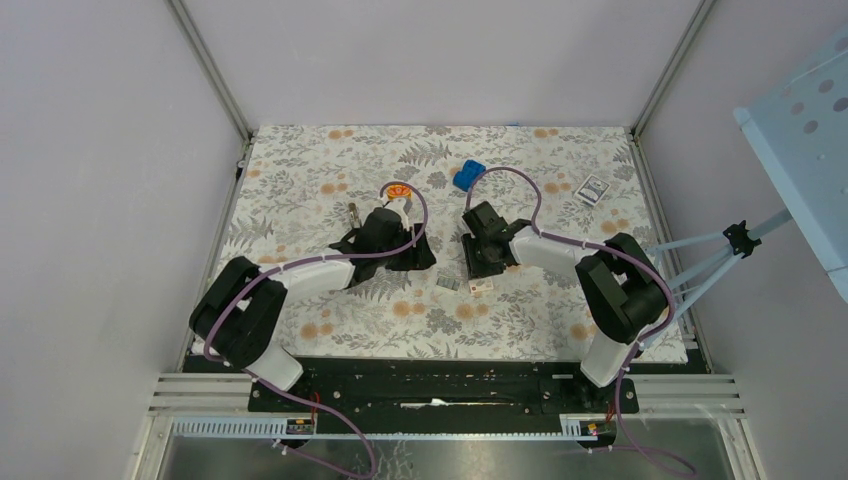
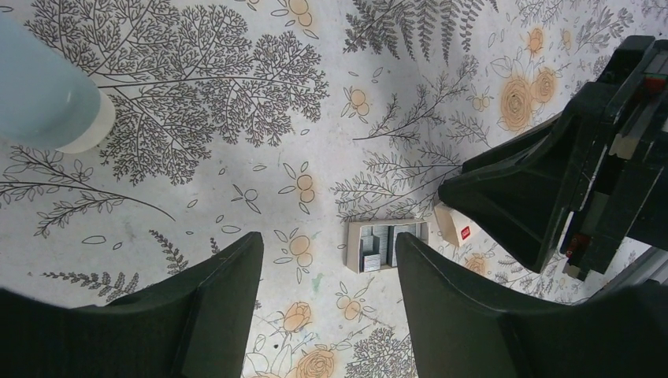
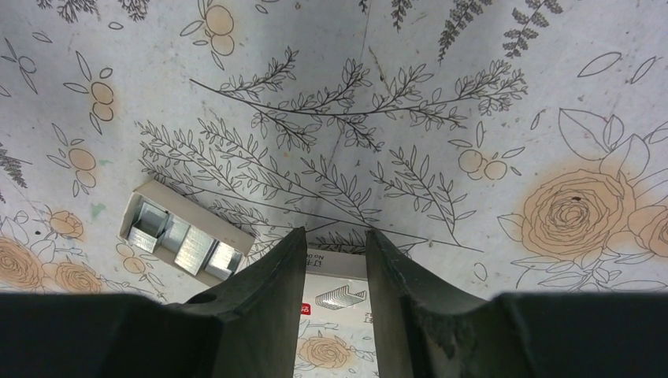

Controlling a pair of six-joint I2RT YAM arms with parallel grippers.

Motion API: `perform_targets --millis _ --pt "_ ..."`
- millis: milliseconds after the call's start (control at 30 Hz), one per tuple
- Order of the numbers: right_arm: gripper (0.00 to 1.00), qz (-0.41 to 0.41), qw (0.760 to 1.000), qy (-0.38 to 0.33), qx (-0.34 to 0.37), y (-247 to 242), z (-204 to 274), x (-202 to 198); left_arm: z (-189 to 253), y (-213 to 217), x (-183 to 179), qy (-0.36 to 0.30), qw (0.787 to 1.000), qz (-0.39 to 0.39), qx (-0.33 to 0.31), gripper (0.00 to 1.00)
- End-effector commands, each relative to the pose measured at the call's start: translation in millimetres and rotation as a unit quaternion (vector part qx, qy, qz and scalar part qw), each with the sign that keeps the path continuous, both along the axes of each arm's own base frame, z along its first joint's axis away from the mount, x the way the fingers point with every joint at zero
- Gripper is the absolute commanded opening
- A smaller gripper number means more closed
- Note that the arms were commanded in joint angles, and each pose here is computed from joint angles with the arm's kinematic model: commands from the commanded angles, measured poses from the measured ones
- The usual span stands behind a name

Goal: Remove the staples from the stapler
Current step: Adjust the staple box at the center of the board.

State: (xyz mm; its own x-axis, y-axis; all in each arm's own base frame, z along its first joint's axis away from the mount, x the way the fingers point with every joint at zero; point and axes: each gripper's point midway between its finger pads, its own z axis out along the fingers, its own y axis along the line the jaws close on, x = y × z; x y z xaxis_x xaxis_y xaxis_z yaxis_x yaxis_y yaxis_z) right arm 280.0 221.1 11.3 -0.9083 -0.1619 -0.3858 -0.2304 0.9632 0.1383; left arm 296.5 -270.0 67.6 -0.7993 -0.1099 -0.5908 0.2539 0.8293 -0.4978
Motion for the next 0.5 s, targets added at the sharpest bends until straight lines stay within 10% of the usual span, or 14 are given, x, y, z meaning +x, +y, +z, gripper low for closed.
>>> perform_targets --millis 0,467 --pt "0.41 -0.011 0.998 0.049 -0.03 -15 -10 -30 6 -12 2 -0.012 1.0 -0.013 -0.021 0.66" --pt "0.5 -0.139 0.988 -0.04 -0.05 -39 20 -5 -2 -34 -10 -0.011 0.997 -0.057 -0.043 0.62"
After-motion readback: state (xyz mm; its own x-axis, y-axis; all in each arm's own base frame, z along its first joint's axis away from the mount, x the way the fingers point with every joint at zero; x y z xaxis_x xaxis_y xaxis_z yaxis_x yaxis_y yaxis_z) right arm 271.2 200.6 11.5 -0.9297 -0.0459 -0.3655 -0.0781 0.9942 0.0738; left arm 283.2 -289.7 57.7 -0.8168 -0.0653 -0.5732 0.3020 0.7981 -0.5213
